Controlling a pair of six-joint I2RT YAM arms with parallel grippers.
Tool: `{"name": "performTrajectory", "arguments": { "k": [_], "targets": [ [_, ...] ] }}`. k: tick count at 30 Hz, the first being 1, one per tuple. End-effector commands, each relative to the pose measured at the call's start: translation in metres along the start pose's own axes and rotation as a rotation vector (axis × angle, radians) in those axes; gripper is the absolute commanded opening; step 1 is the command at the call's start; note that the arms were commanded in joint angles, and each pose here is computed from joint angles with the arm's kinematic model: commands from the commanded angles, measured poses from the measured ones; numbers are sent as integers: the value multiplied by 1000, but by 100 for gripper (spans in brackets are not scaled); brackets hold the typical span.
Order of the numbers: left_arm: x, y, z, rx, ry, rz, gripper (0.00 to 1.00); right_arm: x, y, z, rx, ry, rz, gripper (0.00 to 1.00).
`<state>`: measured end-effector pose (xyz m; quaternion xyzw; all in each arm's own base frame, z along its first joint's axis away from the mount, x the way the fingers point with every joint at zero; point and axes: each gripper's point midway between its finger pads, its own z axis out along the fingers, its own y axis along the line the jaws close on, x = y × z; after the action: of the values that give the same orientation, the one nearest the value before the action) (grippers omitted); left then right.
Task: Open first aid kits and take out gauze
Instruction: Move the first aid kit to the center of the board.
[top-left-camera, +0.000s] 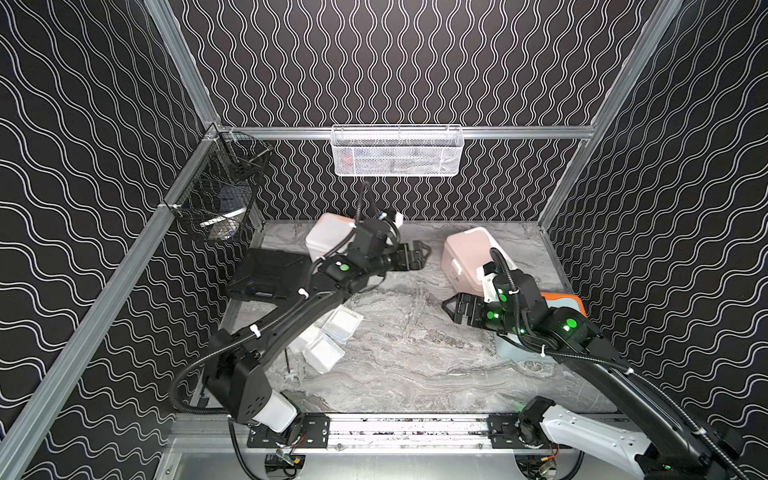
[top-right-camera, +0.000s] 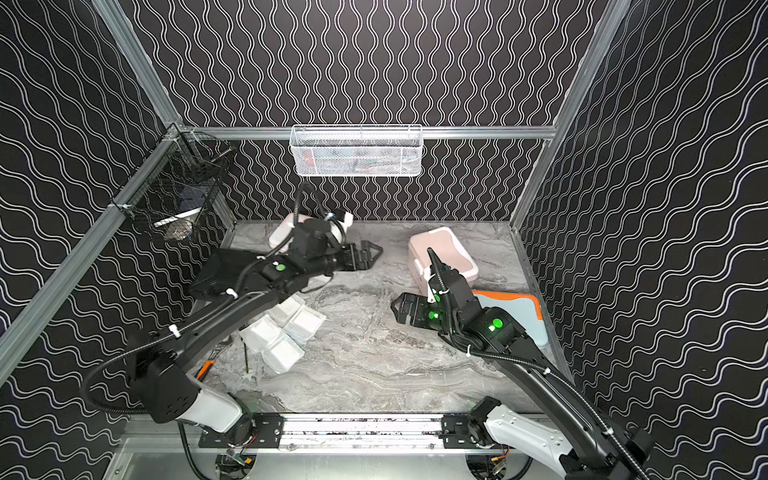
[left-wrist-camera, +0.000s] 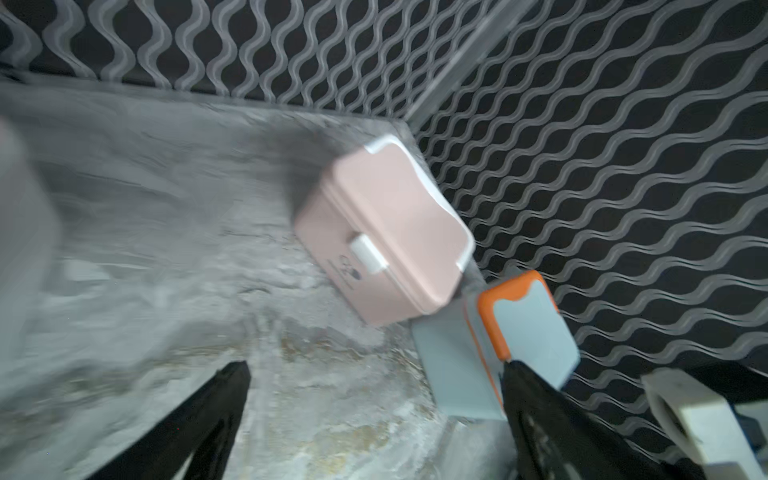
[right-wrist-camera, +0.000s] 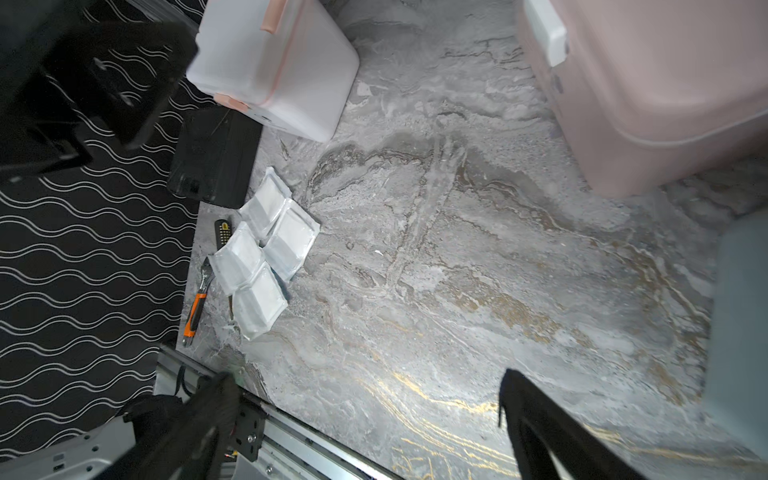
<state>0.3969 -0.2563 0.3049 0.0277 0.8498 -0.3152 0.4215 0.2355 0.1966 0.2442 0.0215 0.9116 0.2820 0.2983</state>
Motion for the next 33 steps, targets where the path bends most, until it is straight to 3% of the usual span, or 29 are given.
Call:
{"name": "performTrajectory", "arguments": {
  "k": [1,5,9,15,22,28,33],
  "targets": [
    [-8,60,-21,-232,32,117,99,-24,30,11,-102,-52,13,100],
    [-33,114,-26,-388,13,141,99,-37,39,37,-105,-43,20,100],
    [-48,180,-27,-543,32,90,99,-54,54,56,-133,-37,21,100],
    [-72,250,-25,-653,-15,10,99,-58,55,93,-134,24,17,100],
    [-86,306,-1,-781,110,43,99,-50,42,121,-126,106,21,100],
    [-76,338,25,-750,179,-8,99,-48,29,132,-130,140,42,100],
    [-54,340,56,-608,256,-55,99,-46,25,139,-131,158,44,100]
  ]
}}
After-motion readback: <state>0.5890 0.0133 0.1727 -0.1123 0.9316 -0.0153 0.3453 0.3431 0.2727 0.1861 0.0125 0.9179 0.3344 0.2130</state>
